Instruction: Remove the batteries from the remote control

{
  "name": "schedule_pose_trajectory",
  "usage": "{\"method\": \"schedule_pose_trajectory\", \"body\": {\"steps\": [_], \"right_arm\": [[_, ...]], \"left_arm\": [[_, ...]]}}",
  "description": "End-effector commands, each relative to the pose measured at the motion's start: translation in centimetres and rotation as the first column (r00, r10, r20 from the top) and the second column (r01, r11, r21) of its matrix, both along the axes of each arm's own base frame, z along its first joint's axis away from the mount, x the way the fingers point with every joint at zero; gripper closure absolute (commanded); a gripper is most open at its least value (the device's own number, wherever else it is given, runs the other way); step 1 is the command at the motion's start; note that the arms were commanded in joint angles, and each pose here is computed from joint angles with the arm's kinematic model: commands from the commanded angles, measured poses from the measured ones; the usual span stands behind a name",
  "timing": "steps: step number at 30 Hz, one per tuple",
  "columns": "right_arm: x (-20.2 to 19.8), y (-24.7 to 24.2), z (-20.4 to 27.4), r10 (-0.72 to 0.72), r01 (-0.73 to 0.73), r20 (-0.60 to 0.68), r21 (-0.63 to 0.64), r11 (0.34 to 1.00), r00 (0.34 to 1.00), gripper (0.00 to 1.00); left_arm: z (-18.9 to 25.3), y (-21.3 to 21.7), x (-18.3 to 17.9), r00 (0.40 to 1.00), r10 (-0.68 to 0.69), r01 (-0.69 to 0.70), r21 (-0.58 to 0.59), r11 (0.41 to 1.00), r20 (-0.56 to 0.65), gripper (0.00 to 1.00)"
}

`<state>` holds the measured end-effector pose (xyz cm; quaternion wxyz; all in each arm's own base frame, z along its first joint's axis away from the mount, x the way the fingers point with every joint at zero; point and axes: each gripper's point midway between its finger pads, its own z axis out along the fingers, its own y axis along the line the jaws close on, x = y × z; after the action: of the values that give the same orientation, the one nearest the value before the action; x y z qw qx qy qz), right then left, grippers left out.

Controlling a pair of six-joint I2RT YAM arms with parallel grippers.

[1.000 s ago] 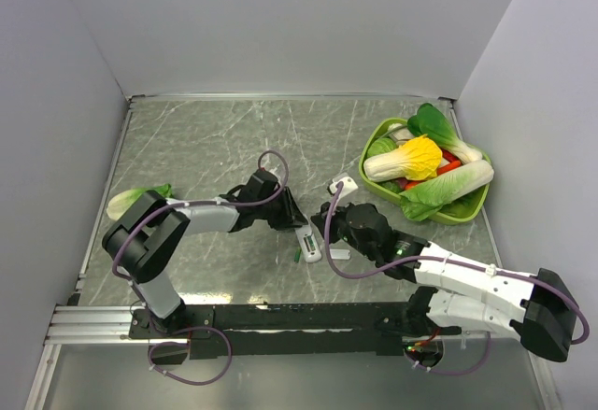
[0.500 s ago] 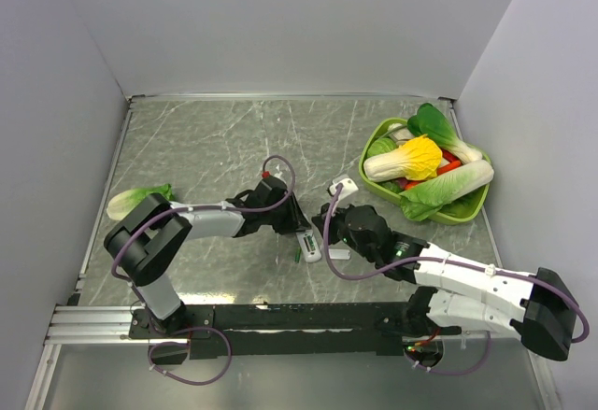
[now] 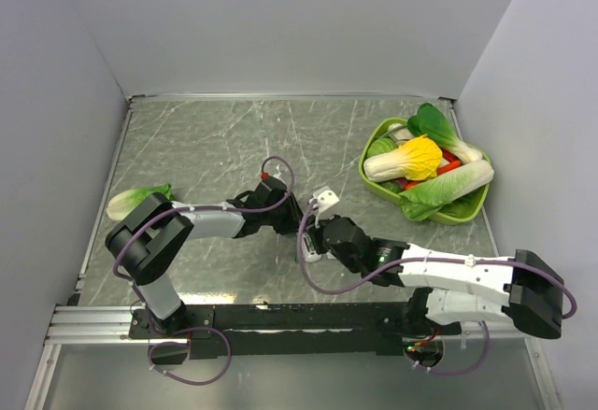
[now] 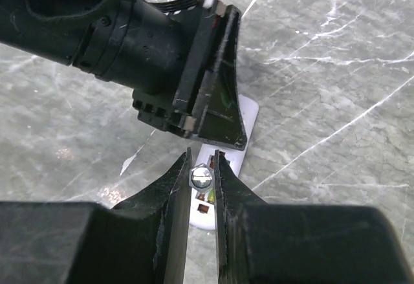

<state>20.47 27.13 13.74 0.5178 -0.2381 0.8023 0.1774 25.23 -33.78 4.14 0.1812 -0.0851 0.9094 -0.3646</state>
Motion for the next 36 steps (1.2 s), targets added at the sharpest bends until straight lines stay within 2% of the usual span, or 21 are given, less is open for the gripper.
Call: {"method": "schedule_pose_trajectory", "body": {"steps": [1,8,17,36], "right_arm": [[0.9,-0.1,0.8,-0.07,0.076,0.079,-0.077,0.994,0.994,1.0],[0.6,0.7,1.2,-0.06,0.073,0.124,-0.103,0.992,0.99,1.0],[0.5,1.1,3.8,-0.045,0.052,0.14,-0.046,0.998,0.989,1.0],[0.1,2.1,3.3,-0.013,0.015,0.118,-0.017,1.0,0.993,1.0]], "left_arm": [[-5.2,3.3,-2.3,0.994,0.026,-0.008,0.172,0.985,-0.101,0.7],[-5.5,3.6,-2.4,0.993,0.033,-0.012,0.185,0.983,-0.11,0.7],[-5.8,3.7,-2.5,0.993,0.034,-0.012,0.191,0.982,-0.115,0.7],[-5.7,3.8,-2.6,0.993,0.034,-0.01,0.199,0.98,-0.117,0.7]]}}
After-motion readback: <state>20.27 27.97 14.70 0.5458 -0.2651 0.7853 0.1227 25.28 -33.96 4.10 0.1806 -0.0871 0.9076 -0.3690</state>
